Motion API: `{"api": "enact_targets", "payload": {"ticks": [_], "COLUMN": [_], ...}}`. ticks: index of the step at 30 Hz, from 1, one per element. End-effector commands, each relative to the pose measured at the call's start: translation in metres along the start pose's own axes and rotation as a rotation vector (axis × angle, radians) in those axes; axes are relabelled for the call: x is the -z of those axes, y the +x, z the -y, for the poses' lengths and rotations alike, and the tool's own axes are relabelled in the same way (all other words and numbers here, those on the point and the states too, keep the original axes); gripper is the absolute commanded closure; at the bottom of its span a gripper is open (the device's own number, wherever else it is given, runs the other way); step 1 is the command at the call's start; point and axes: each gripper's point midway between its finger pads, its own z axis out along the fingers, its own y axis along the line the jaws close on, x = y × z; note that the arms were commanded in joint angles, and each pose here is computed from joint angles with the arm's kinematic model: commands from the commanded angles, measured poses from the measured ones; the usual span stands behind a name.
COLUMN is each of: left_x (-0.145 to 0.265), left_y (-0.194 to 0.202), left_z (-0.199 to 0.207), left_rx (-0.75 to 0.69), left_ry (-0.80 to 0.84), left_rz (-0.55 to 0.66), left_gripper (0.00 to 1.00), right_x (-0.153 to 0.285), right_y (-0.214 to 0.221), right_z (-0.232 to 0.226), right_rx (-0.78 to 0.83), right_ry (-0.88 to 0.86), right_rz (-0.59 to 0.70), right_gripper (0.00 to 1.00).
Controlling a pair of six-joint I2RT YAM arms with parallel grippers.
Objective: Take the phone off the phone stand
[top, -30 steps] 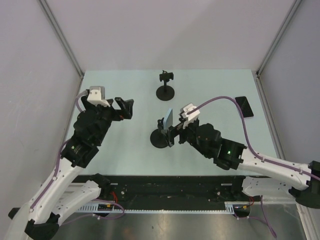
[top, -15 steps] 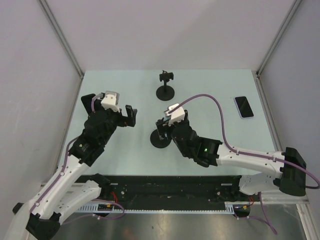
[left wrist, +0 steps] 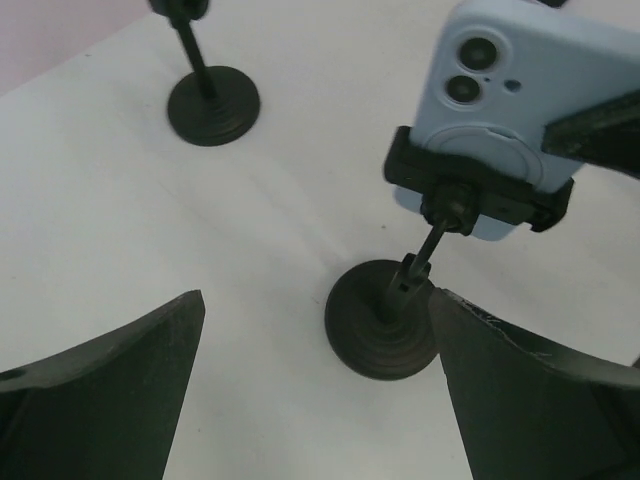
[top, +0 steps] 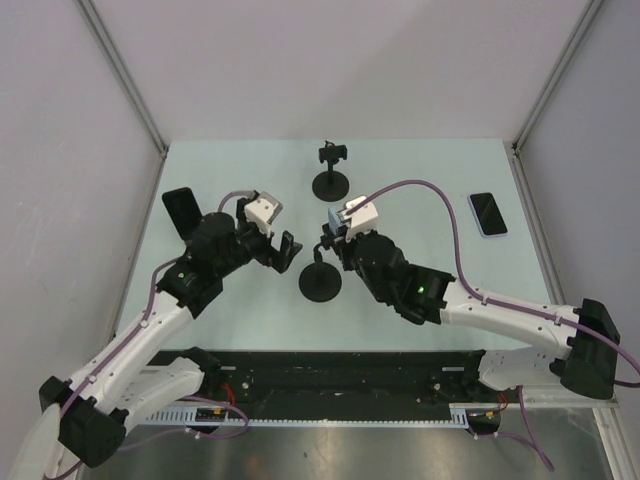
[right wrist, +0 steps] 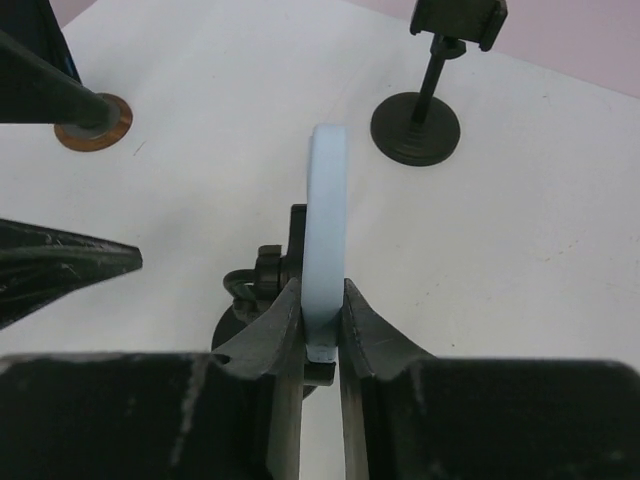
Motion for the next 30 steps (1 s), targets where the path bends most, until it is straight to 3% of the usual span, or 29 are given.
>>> {"api": "enact_targets", "payload": {"ticks": [1, 4, 14, 21, 25, 30], "left_x": [-0.006, -0.013, -0.041, -0.047, -0.049, -0.051], "left_y": [-0.011, -0.012, 0.011, 0.012, 0.011, 0.013], "left_z": [0.034, 0.046, 0.068, 0.070, 0.072, 0.082], "left_rx": [-0.113, -0.116, -0.070, 0.078, 0.097, 0.087], "left_ry": [0.225, 0.282, 0.256, 0.217, 0.210, 0.249], "left_rz": [0.037, 0.025, -0.065, -0.022, 0.051, 0.084], "left_gripper": [0.00, 0.00, 0.04, 0.19, 0.34, 0.38], "right_x": [0.011, 0.013, 0.017, 0.022, 0.026, 0.030], "right_y": [-0.038, -0.040, -0.037, -0.035, -0.034, -0.034], "right_z": [-0.007, -0.010, -0.017, -0.016, -0.014, -0.012], "right_rx": [-0.066, -0.057, -0.044, -0.026, -0.019, 0.000], "right_ry": [-0.129, -0.169, -0.224, -0.258, -0.277, -0.295], "right_rz": [0.057, 0.055, 0.050, 0.058, 0.063, 0.066], "right_gripper": [0.89, 1.00, 1.00, 1.00, 1.00, 1.00]}}
